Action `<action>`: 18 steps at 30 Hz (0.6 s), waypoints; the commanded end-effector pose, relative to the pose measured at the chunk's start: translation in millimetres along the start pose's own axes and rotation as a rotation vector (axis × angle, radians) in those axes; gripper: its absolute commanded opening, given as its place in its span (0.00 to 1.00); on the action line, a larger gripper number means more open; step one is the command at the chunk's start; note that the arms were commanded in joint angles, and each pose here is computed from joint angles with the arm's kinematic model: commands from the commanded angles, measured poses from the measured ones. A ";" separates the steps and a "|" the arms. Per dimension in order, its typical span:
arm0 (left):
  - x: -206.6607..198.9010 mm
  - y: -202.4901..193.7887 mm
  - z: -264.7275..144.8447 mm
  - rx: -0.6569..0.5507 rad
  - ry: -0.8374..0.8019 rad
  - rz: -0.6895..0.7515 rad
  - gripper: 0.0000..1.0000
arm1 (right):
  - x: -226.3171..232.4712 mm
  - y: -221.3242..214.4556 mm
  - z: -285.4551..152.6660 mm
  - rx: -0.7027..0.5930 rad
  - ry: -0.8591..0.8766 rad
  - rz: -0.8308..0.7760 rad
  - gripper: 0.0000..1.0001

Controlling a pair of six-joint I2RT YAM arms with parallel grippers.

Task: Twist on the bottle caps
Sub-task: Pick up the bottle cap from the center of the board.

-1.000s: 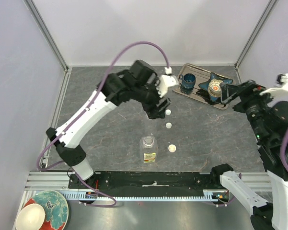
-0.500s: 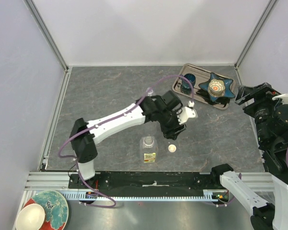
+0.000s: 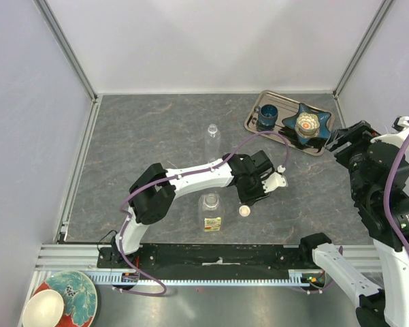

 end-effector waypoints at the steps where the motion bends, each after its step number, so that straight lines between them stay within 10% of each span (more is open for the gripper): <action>1: 9.6 17.7 0.9 -0.052 0.065 0.056 0.39 | 4.4 -0.6 1.8 -0.013 0.022 0.045 0.73; 18: 12.9 -7.3 22.4 0.038 0.081 0.106 0.38 | 12.1 -23.1 15.9 0.042 0.050 0.061 0.73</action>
Point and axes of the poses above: each gripper's point midway between its finger pads, its own z axis out along the fingers, its own x axis along the line the jaws close on, y = z × x, the point moved 6 cm from there along -z, back along the fingers, and after that the axes turned 8 degrees about -z, right-handed, at the moved point
